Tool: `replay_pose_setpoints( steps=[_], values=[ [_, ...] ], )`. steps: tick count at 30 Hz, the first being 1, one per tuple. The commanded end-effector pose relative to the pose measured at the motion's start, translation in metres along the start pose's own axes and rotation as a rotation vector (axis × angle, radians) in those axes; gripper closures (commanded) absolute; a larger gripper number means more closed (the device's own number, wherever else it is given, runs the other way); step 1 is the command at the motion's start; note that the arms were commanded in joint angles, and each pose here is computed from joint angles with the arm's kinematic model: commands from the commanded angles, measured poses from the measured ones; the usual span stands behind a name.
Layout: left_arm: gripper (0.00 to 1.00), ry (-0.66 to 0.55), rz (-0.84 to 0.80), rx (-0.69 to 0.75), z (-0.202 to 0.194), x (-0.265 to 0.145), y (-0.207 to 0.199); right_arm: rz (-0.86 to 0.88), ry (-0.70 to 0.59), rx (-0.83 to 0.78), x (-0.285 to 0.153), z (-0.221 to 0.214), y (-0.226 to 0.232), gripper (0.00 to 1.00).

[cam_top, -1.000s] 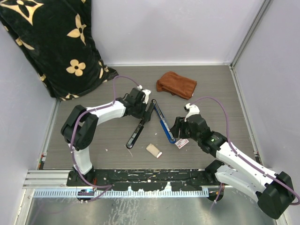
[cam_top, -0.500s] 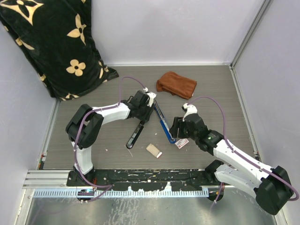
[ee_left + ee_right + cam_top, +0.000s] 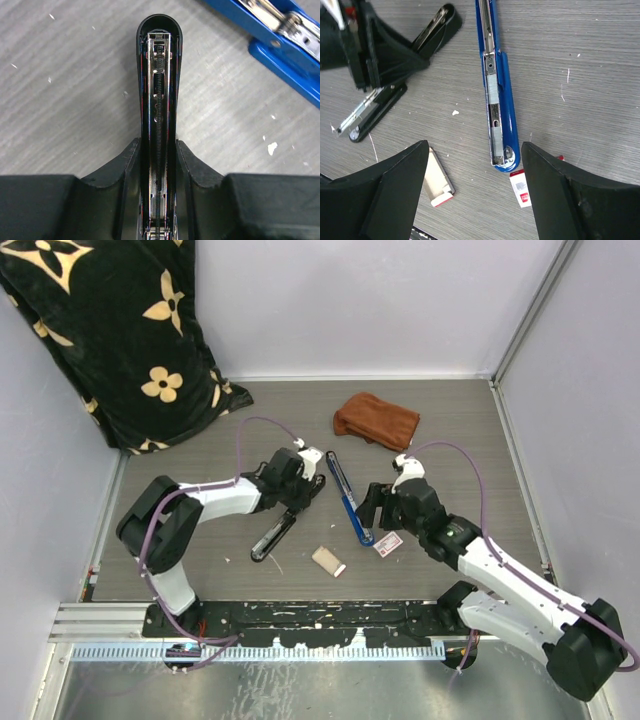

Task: Load the staples into the stapler
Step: Close the stapler at the center of the board.

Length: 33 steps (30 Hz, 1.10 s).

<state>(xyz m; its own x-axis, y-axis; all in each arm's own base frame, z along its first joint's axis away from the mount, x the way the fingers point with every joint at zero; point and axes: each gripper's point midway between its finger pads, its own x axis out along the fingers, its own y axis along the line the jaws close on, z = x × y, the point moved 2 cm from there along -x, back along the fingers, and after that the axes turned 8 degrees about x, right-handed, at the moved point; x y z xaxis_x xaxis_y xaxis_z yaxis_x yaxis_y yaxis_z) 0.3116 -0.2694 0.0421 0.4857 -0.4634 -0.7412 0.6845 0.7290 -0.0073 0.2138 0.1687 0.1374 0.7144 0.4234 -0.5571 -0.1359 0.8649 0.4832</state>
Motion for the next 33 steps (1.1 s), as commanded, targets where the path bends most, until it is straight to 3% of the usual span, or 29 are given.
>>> replay_pose_setpoints(
  steps=[1, 11, 16, 27, 33],
  values=[
    [1.0, -0.205, -0.084, 0.019, 0.034, -0.025, -0.018, 0.061, -0.088, 0.084, 0.004, 0.036, 0.027, 0.18],
    [1.0, -0.439, -0.193, 0.061, 0.056, -0.07, -0.046, 0.251, -0.03, 0.285, 0.032, 0.056, 0.049, 0.18],
    [1.0, -0.521, -0.236, 0.081, 0.068, -0.091, -0.062, 0.36, -0.012, 0.299, 0.034, 0.06, 0.065, 0.18],
    [1.0, -0.559, -0.289, 0.122, 0.075, -0.099, -0.087, 0.312, 0.034, 0.199, 0.051, 0.058, 0.061, 0.15],
    [1.0, -0.559, -0.302, 0.137, 0.074, -0.099, -0.095, 0.351, 0.081, 0.193, 0.056, 0.051, 0.066, 0.28]
  ],
)
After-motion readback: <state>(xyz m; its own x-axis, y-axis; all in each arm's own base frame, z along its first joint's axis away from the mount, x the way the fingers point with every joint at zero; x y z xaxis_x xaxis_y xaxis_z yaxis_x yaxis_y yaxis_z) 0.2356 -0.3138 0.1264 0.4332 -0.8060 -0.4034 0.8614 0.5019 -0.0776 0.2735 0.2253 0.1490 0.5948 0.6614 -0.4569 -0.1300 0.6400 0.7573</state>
